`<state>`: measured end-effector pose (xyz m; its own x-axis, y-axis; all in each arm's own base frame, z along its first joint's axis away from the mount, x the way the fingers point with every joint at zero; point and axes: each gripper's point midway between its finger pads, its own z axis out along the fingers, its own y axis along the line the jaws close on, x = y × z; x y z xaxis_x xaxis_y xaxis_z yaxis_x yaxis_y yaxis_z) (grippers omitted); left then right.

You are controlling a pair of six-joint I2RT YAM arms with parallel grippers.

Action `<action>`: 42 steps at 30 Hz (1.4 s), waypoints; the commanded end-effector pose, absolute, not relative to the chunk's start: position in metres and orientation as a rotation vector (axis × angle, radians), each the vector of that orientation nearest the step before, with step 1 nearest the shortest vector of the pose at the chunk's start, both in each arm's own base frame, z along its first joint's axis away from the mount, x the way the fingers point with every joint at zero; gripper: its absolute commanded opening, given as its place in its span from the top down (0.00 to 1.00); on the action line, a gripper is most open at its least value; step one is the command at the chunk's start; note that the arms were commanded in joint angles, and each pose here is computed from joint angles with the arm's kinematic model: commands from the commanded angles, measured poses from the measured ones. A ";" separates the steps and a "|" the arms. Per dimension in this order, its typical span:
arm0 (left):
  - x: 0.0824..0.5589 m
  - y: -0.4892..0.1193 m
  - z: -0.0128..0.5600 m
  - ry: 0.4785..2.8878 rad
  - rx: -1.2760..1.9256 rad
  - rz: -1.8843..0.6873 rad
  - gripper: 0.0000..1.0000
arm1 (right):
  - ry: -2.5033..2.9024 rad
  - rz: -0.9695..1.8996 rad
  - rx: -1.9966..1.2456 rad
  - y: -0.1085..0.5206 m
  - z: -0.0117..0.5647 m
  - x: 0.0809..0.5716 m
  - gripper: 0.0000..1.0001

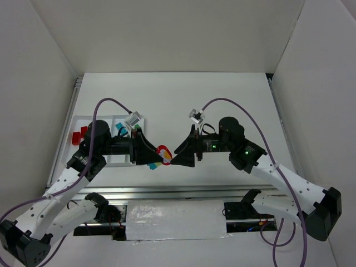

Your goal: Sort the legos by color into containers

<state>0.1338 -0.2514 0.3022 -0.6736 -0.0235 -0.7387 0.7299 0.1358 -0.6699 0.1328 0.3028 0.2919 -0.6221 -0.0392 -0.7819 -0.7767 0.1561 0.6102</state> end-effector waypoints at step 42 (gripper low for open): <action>0.135 -0.248 0.315 1.754 0.730 -1.519 0.00 | 1.645 1.688 -1.037 0.329 0.301 0.107 1.00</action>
<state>0.1320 -0.2496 0.2984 -0.6576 -0.0082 -0.7533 0.7452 0.1395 -0.6521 0.1084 0.3277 0.2867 -0.6222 -0.1204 -0.7735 -0.7743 -0.0513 0.6308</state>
